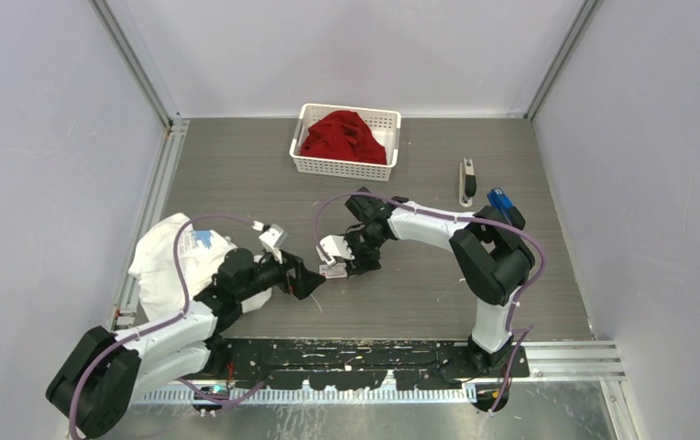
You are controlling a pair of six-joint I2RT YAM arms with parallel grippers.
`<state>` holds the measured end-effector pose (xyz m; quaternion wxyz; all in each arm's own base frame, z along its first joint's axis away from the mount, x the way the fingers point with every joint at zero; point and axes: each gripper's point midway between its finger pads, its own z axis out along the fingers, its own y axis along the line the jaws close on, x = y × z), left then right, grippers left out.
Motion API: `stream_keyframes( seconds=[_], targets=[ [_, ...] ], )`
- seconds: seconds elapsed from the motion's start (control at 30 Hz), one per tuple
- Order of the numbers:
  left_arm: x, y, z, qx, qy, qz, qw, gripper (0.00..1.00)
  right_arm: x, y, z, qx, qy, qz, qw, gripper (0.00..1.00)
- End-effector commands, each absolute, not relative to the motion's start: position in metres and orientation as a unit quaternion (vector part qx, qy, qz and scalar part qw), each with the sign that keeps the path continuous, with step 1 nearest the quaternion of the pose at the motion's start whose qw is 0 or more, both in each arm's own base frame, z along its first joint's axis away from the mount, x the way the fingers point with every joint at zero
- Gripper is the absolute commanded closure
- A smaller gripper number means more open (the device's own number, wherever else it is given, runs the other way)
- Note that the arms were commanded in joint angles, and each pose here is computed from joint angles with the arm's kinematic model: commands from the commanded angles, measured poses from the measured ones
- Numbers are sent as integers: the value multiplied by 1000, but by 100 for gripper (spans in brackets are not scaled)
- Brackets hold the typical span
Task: Unload the staples from the stapler
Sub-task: Close the staple box at the center of the board.
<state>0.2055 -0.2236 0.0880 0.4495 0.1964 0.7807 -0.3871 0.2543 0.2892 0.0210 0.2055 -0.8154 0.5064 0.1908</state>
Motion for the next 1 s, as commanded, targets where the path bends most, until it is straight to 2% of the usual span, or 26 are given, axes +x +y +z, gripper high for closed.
stream_keyframes(
  seconds=[0.0,0.2,0.37,0.63,0.97],
  targets=[
    [231,-214,125,200,710,-356,573,1,253,283,15,-815,513,191,188,38],
    [222,-233,108,277,702,-372,541,0,254,282,19,-812,514,198,190,37],
    [219,-245,99,324,682,-369,542,4,256,279,21,-809,518,201,191,36],
    [224,-247,78,358,691,-338,529,12,256,277,23,-807,519,204,193,36],
    [238,-246,56,387,710,-293,511,12,259,274,31,-802,521,210,204,36]
  ],
)
